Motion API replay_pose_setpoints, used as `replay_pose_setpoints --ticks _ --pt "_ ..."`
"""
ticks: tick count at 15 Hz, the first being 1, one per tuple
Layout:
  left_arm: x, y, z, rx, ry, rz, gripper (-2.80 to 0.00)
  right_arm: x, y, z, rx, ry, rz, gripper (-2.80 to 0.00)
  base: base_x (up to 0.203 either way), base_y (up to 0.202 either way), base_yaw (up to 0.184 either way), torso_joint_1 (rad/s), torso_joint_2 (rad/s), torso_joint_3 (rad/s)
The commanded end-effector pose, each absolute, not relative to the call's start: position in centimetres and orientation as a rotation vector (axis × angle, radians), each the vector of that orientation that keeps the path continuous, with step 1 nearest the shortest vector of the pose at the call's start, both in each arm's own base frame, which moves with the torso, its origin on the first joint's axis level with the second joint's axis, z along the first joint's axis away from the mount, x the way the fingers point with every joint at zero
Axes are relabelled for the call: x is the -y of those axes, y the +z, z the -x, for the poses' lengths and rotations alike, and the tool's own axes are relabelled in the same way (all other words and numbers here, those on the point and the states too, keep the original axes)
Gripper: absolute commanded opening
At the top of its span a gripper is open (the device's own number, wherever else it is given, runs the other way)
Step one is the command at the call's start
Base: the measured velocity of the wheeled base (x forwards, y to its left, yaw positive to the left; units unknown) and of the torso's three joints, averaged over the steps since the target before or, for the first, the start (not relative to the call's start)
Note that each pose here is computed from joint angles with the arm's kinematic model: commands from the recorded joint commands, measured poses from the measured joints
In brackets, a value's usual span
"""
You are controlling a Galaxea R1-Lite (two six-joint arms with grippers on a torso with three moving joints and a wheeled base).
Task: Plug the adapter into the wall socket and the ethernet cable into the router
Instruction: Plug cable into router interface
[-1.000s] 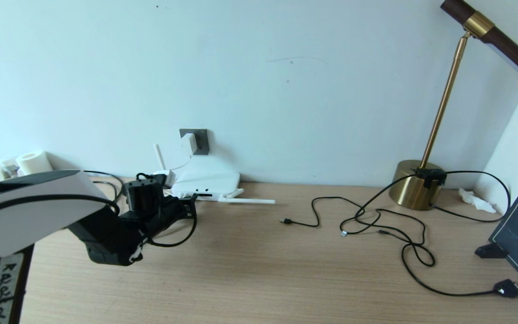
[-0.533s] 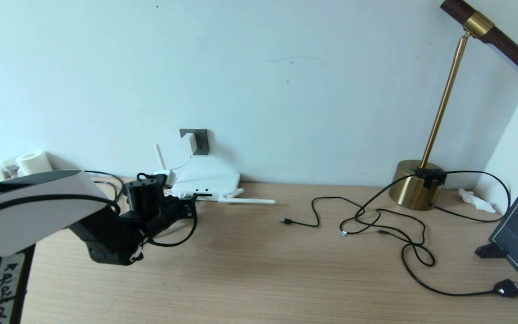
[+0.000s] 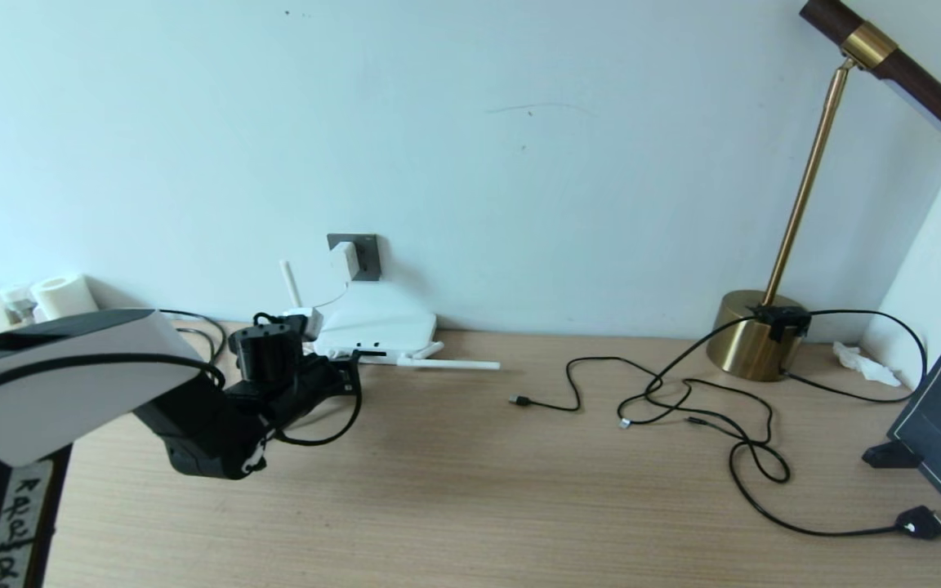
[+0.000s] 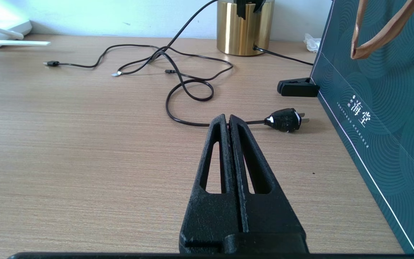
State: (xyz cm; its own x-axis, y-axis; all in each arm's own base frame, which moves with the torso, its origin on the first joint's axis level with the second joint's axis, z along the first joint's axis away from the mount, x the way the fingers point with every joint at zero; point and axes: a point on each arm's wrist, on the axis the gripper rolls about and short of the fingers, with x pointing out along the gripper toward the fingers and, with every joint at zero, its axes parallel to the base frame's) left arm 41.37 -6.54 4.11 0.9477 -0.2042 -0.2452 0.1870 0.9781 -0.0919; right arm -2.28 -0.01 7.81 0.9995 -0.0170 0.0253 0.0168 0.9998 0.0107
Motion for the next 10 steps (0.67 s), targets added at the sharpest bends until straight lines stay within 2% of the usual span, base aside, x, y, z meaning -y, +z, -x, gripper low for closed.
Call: replay_pose_setpoints --ticks 1,10 --pt "6.80 4.00 -41.44 -0.251 -0.205 0.068 -2.80 0.01 7.51 2.20 0.015 -0.017 -0.011 -2.80 0.000 0.000 0.000 0.000 0.00 0.000" --pt "7.11 3.83 -41.81 -0.256 -0.208 0.067 -2.80 0.01 7.48 2.19 0.014 -0.017 -0.011 -2.80 0.000 0.000 0.000 0.000 0.00 0.000"
